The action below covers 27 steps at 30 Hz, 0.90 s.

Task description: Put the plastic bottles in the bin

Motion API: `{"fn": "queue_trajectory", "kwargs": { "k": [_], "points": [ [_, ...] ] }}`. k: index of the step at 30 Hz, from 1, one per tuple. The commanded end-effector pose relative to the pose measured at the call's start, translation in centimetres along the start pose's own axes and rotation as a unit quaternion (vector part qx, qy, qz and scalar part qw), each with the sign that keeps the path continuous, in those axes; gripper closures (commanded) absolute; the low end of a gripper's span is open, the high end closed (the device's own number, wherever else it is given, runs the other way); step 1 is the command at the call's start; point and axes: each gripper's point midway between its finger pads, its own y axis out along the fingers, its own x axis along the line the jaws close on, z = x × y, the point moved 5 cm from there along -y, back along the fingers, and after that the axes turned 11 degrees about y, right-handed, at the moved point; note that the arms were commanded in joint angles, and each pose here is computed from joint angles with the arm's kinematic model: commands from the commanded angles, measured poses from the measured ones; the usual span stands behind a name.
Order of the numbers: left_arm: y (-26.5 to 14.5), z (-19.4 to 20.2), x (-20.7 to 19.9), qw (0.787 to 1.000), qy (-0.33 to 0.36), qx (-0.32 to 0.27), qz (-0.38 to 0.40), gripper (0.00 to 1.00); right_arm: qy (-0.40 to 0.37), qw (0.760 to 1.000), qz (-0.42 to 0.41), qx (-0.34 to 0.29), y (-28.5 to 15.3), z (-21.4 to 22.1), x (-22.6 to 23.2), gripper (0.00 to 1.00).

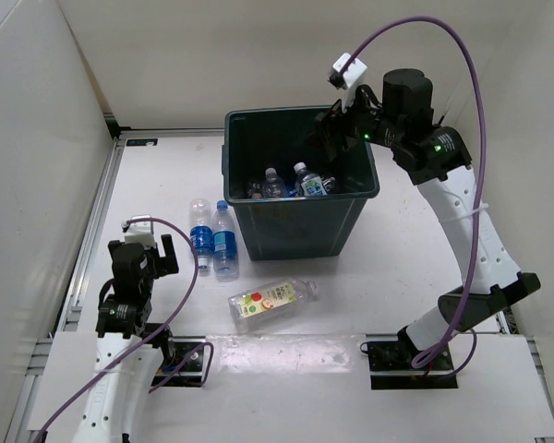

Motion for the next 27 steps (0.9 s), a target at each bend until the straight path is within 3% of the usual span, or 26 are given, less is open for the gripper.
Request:
{"fn": "queue_trajectory", "kwargs": {
  "k": [1,7,10,13,15,17,20,21,22,25,27],
  "points": [
    [-0.6,-1.6,0.2,1.000,-0.011,-0.025,0.001,0.00,-0.017,0.999,0.026,-0.044,-1.7,-2.2,-0.4,0.10],
    [-1.2,-3.4,-0.1,0.998,-0.033,-0.046,0.023,0.00,-0.005,0.997,0.047,-0.053,-2.4,-2.3,-1.6,0.10],
    [-2.1,-7.7,0.2,0.987,-0.114,-0.108,0.019,0.00,0.003,0.997,0.061,-0.055,-2.7,-2.3,-2.5,0.10],
    [-3.1,-10.1,1.2,0.972,-0.195,-0.128,-0.010,0.00,0.007,0.997,0.064,-0.051,-2.7,-1.9,-2.8,0.10],
    [-1.5,-11.0,1.2,0.969,-0.214,-0.121,-0.018,0.00,0.007,0.997,0.064,-0.047,-2.9,-1.6,-2.8,0.10],
    [0.5,-11.0,-0.5,0.972,-0.226,-0.066,0.018,0.00,0.010,0.997,0.065,-0.044,-3.0,-1.4,-2.9,0.10],
    [2.1,-12.0,-2.1,0.978,-0.180,0.068,0.075,0.00,0.009,0.996,0.069,-0.049,-3.7,-1.6,-2.9,0.10],
    [4.3,-10.7,-3.0,0.973,-0.162,0.141,0.082,0.00,0.008,0.996,0.075,-0.052,-4.0,-1.7,-3.3,0.10],
    [3.5,-8.7,-3.4,0.957,-0.150,0.230,0.089,0.00,0.008,0.996,0.072,-0.052,-4.1,-1.7,-3.4,0.10],
    [6.6,-9.2,-4.5,0.935,-0.115,0.319,0.104,0.00,0.004,0.995,0.081,-0.052,-4.8,-1.6,-4.1,0.10],
    [7.8,-9.6,-5.4,0.937,-0.087,0.317,0.121,0.00,0.008,0.995,0.087,-0.046,-5.2,-1.3,-4.4,0.10]
  ]
}}
